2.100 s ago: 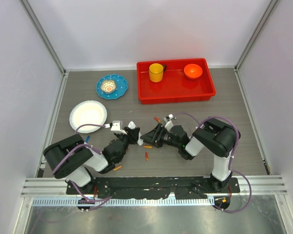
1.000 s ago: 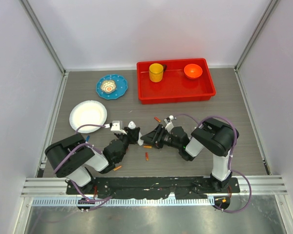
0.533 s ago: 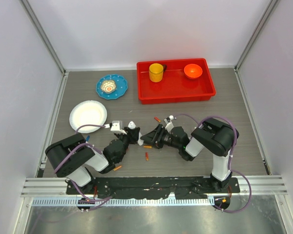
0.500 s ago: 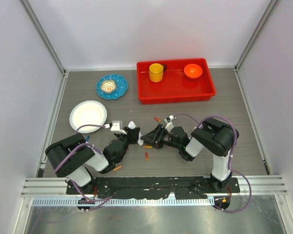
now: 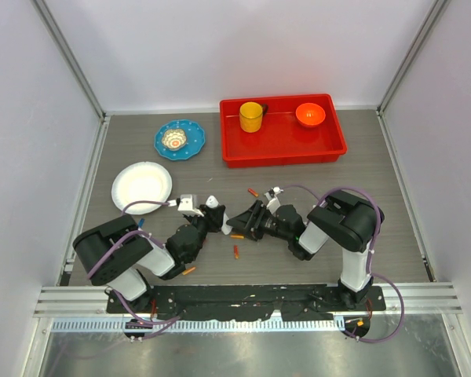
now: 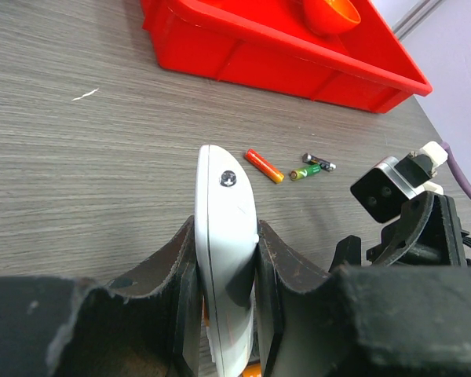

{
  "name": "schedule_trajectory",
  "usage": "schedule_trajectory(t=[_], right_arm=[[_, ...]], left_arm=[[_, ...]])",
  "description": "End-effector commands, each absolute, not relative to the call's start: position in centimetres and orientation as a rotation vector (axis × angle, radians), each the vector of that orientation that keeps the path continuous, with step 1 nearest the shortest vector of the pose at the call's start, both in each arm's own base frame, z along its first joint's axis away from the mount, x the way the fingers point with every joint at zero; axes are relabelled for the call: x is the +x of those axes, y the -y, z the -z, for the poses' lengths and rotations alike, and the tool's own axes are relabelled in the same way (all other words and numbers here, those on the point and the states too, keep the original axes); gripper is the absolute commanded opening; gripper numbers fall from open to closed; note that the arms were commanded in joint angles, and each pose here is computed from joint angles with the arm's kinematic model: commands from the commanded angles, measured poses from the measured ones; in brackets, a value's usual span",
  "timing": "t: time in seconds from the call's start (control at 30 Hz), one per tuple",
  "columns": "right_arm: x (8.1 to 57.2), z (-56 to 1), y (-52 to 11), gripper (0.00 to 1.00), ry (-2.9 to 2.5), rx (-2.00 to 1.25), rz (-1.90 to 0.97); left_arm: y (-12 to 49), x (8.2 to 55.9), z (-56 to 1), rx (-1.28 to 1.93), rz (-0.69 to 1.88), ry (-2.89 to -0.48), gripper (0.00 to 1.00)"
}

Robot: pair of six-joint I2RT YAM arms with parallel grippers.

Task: Load the batteries into the remote control
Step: Remove the battery cover from the remote control.

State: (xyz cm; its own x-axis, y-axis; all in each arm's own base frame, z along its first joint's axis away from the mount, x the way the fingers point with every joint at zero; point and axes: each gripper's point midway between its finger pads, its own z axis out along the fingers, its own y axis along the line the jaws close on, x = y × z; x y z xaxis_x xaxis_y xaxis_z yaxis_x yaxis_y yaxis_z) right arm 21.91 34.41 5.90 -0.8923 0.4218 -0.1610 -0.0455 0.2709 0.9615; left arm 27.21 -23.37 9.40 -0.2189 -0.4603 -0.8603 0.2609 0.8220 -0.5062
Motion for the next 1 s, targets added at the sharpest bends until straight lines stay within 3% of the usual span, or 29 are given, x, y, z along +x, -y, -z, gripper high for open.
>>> schedule_trajectory(t=[0.0,0.97], right_arm=[[22.3,-7.8,-35.1,0.6,-2.078,0.307,-1.714],[22.9,-8.5,-35.9,0.49,-2.04,0.324,-1.772]], left_arm=[[23.9,27.5,-14.1,-0.224,0.789,-1.492,0.0],[24.5,26.9,-13.5,-0.229,0.827,-1.516,0.0]])
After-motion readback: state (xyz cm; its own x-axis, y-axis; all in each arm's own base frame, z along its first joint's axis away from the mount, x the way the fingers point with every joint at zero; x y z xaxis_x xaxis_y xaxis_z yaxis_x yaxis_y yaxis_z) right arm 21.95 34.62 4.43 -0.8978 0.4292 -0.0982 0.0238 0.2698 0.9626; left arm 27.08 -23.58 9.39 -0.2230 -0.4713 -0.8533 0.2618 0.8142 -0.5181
